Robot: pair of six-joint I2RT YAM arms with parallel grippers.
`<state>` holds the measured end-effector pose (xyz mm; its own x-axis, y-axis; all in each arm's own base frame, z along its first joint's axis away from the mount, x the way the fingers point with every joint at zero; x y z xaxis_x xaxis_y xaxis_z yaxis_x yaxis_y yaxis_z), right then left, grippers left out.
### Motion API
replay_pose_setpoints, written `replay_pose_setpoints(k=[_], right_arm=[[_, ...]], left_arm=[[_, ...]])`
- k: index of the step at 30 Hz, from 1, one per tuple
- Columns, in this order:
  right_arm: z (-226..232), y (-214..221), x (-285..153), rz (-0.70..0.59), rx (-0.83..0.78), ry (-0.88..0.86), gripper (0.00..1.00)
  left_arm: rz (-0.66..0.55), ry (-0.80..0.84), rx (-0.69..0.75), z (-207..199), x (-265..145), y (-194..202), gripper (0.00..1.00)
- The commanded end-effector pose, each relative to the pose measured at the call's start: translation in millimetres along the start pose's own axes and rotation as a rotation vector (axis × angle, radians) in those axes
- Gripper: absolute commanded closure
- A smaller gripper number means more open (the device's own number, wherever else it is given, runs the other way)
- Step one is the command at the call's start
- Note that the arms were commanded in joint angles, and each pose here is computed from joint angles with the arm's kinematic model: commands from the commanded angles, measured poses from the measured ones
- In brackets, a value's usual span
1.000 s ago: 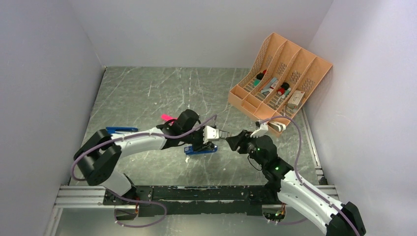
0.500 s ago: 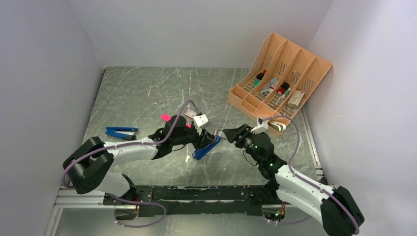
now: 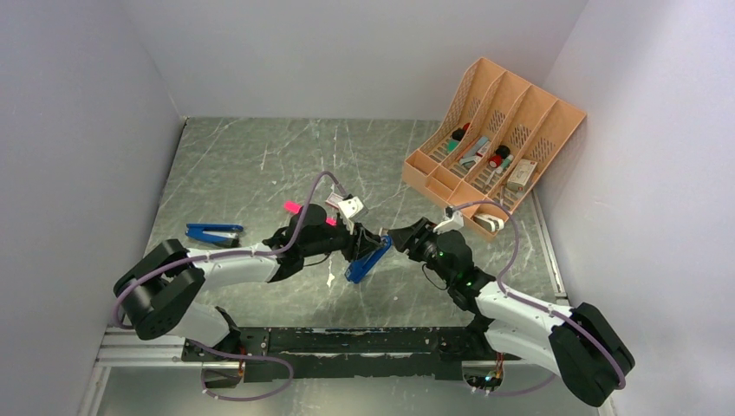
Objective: Load the staples into the stapler
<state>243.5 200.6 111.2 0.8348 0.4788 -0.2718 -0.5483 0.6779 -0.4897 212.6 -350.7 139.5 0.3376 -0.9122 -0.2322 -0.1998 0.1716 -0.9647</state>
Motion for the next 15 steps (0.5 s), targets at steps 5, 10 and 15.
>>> replay_pose_setpoints(k=[5, 10, 15], right_arm=[[29.8, -4.6, -2.1, -0.017, 0.009, -0.106, 0.44], [32.1, -9.3, -6.3, -0.046, 0.017, -0.128, 0.44], [35.8, -9.3, -6.6, -0.045, 0.012, -0.149, 0.43]], left_arm=[[-0.100, 0.043, 0.025, -7.3, 8.2, -28.6, 0.93], [-0.094, 0.044, 0.029, -7.4, 8.6, -27.8, 0.93], [-0.084, 0.051, 0.032, -7.8, 9.8, -26.2, 0.93]])
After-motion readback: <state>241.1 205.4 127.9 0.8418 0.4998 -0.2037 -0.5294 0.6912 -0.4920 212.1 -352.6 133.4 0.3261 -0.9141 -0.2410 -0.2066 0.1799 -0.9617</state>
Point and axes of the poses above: each gripper's point midway between its finger pads, its own x axis out along the fingers, its own z axis along the line the jaws close on, y = z × x, the point moved 1 cm from there along -x, back along the fingers, and after that the axes turned 9 degrees about x, right-handed, at the moved point
